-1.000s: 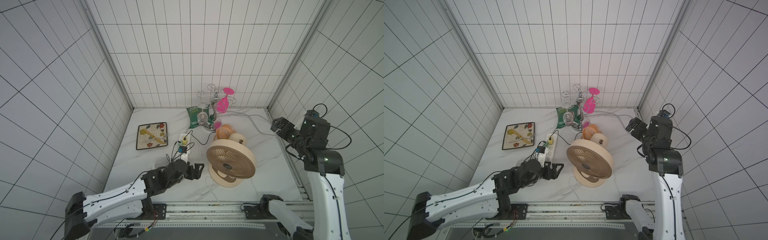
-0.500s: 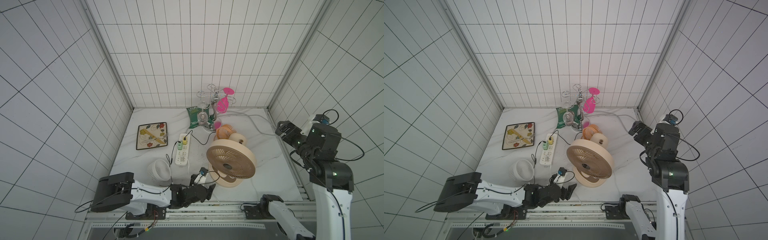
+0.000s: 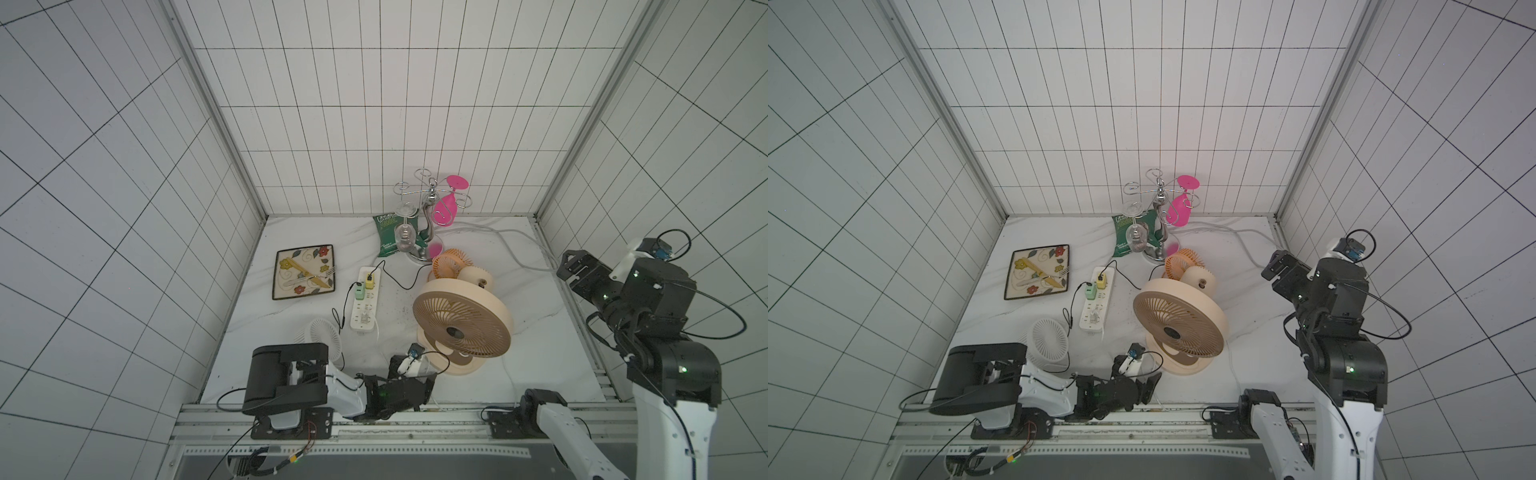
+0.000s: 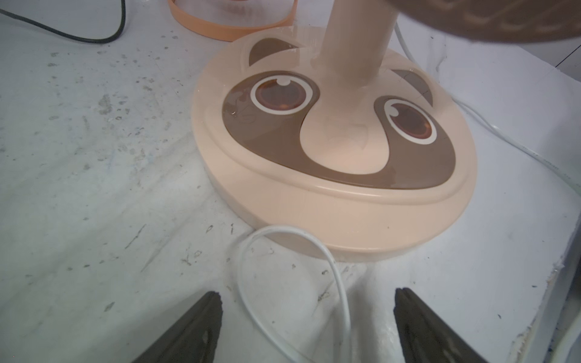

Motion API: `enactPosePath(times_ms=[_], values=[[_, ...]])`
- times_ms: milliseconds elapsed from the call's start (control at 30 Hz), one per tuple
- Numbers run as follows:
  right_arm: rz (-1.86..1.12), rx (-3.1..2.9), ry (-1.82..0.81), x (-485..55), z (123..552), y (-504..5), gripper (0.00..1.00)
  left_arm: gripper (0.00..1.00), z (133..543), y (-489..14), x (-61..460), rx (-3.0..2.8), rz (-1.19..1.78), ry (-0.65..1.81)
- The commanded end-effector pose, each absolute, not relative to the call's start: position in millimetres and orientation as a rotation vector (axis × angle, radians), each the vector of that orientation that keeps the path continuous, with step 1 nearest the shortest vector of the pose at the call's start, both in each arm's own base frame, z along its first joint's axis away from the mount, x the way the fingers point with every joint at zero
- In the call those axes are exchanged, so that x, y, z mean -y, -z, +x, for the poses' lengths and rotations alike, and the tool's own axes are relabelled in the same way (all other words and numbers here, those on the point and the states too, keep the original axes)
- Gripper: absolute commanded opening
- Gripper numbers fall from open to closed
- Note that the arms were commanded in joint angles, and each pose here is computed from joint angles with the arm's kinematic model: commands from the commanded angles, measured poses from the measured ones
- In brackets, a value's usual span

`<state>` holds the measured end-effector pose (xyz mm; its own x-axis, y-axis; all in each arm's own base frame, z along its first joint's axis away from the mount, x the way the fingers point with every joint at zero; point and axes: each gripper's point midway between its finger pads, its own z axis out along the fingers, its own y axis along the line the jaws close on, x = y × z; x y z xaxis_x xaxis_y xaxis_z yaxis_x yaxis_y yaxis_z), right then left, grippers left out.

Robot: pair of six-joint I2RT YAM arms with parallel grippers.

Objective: Unplug the desk fan from the power strip
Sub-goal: Move the fan to the center of the board.

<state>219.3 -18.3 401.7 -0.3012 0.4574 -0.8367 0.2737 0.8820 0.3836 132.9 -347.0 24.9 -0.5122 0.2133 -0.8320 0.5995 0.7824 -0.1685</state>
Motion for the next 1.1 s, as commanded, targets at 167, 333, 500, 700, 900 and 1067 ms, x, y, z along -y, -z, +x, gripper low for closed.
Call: enactPosePath(times_ms=[167, 333, 500, 700, 900, 1067], values=[[0.526, -1.886, -0.145, 25, 212, -412, 0.99, 0.81, 135, -19, 373, -2.063, 0.677, 0.525], [0.519, -1.871, -0.111, 29, 206, -417, 0.99, 0.78, 148, -11, 381, -2.087, 0.689, 0.478], [0.521, -1.844, -0.100, 32, 200, -425, 0.99, 0.76, 163, 0, 385, -2.132, 0.695, 0.457], [0.520, -1.823, -0.088, 34, 199, -435, 0.99, 0.75, 193, 8, 389, -2.179, 0.666, 0.432], [0.501, -1.823, -0.082, 33, 197, -444, 0.99, 0.75, 224, 5, 405, -2.197, 0.641, 0.438], [0.490, -1.841, -0.066, 33, 197, -446, 0.99, 0.77, 249, 7, 421, -2.209, 0.636, 0.437]])
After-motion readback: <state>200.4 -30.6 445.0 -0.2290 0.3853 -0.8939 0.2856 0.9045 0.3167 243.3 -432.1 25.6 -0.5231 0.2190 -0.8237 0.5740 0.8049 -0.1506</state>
